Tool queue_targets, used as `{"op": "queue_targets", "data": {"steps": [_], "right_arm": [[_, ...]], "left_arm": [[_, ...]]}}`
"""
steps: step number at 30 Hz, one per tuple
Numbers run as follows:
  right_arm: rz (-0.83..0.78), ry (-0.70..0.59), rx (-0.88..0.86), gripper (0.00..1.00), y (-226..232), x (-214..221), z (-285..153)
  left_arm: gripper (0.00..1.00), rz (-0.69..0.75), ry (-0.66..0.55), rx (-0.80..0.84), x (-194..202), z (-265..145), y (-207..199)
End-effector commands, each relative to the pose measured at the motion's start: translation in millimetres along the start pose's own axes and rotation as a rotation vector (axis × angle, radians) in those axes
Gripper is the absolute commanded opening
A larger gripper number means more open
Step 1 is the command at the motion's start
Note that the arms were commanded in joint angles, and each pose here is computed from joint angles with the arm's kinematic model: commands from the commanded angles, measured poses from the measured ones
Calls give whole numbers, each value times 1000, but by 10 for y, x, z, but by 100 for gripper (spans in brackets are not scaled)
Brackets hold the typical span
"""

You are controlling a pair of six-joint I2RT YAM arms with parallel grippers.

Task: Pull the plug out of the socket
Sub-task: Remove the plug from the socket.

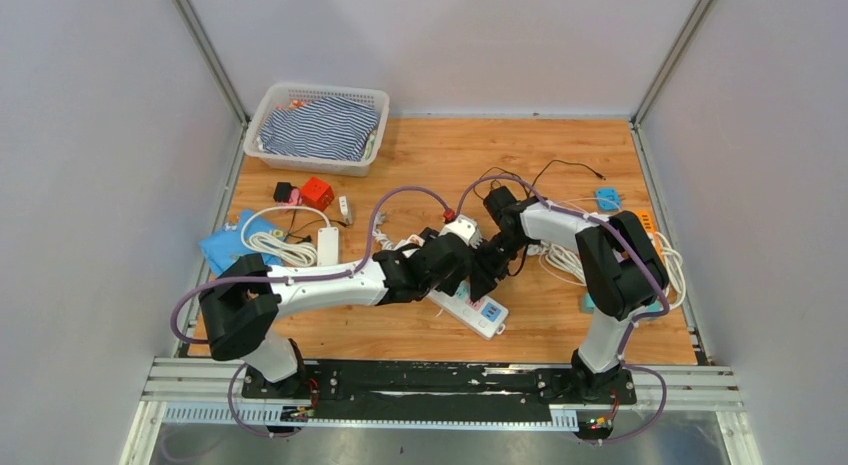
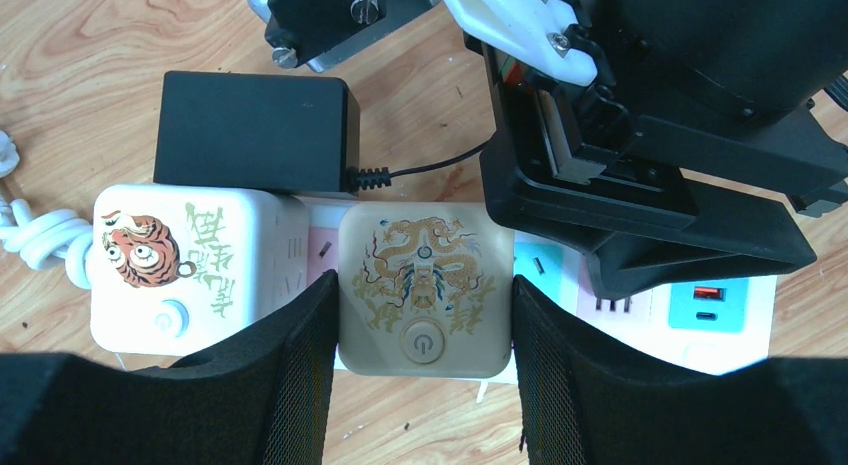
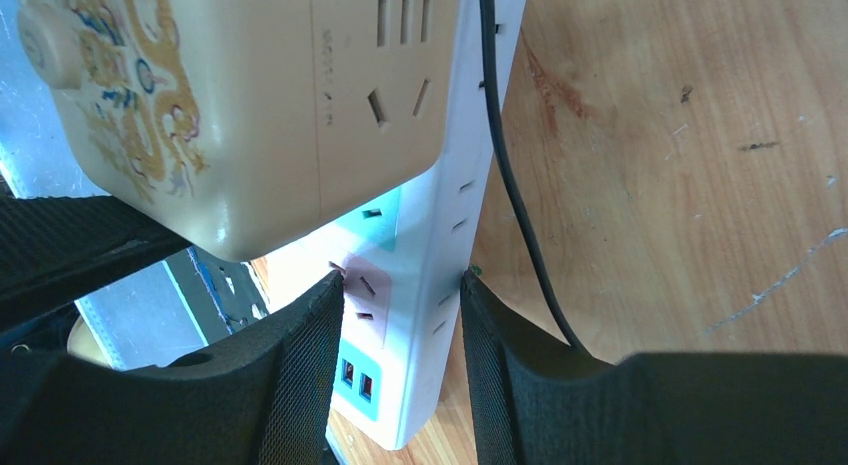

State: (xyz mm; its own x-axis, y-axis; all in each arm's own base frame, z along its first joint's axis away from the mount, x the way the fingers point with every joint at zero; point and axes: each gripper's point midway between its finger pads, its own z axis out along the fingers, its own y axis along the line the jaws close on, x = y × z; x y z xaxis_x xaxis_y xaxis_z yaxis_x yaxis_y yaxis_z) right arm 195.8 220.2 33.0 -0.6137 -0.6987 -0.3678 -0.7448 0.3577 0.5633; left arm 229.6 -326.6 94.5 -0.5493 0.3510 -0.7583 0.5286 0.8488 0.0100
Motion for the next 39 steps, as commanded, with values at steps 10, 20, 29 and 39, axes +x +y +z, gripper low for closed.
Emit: {"op": "queue_targets", "data": {"steps": [10,20,29,39], "right_arm": [[-19,124,117,47,-262,234,100],[-17,131,121,47,-269,240,106],[-18,138,127,48,-283,250,104],[-16,146,132,48,-296,264,109]], "left_arm": [[0,-240,-106,188,-294,-108,-152],[0,-83,-127,-55,-315,-154,145],[0,-126,-141,124,-356,-182,-159],[0,-16,-143,-108,-402,-248,161]]}}
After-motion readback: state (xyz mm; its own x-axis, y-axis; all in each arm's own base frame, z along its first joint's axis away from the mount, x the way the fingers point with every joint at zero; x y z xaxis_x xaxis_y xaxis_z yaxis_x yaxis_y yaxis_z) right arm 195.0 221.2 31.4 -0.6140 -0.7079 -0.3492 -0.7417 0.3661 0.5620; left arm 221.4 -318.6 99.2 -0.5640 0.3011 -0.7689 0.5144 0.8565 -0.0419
